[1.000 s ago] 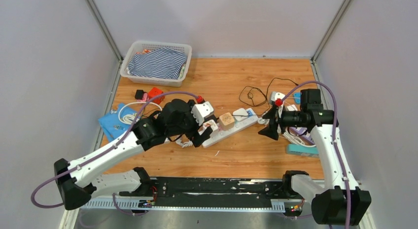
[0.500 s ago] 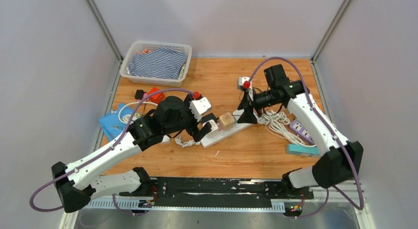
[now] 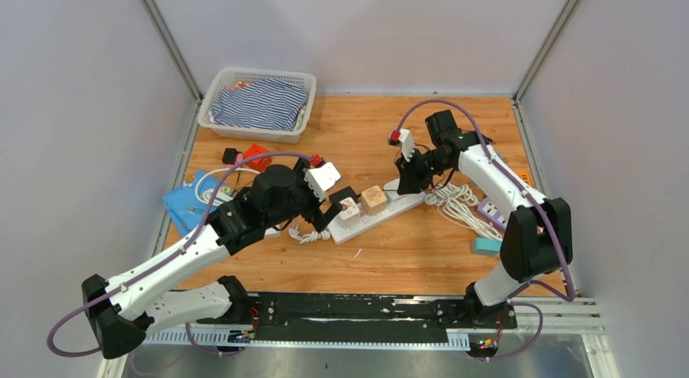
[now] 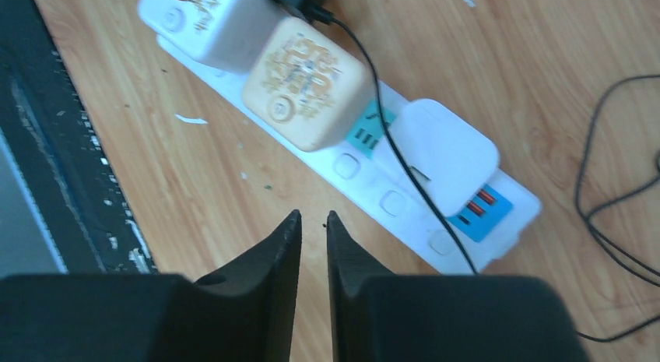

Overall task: Pull the plug off the socket
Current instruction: Remove the plug from the socket.

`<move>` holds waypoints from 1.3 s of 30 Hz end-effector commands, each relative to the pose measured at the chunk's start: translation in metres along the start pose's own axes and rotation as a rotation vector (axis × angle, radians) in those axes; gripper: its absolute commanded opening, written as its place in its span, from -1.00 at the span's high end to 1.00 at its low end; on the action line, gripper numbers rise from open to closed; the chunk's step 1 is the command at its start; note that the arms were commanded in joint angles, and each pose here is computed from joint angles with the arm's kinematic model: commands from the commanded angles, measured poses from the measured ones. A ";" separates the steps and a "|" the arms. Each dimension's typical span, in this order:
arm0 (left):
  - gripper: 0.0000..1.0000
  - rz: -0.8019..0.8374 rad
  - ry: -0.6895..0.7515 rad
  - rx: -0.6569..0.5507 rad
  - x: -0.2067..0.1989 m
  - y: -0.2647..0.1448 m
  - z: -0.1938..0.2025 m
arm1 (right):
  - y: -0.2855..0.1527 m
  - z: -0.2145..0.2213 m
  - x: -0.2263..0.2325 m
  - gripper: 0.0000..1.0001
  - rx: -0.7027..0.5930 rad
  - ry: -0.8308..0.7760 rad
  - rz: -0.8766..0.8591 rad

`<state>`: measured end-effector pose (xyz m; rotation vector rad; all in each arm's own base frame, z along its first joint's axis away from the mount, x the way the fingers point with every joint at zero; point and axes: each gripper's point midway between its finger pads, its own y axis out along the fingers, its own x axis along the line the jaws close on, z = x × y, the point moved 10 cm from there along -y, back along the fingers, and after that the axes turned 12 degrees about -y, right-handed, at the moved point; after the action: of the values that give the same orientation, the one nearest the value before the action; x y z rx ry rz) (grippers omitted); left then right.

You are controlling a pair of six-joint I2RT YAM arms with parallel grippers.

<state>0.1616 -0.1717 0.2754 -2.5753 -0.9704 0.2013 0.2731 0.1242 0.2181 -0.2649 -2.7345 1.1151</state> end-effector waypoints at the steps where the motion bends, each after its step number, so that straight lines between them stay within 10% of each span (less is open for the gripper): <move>1: -0.97 -0.022 0.011 -0.008 0.003 0.004 0.001 | -0.001 0.024 -0.015 0.65 0.066 0.112 0.067; 39: -0.98 0.030 0.018 0.018 -0.001 0.009 0.006 | 0.023 0.071 -0.068 0.13 0.093 0.405 0.077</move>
<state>0.1632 -0.1752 0.2683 -2.5675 -0.9328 0.2013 0.3149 0.0788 0.1463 -0.4984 -2.3531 1.1206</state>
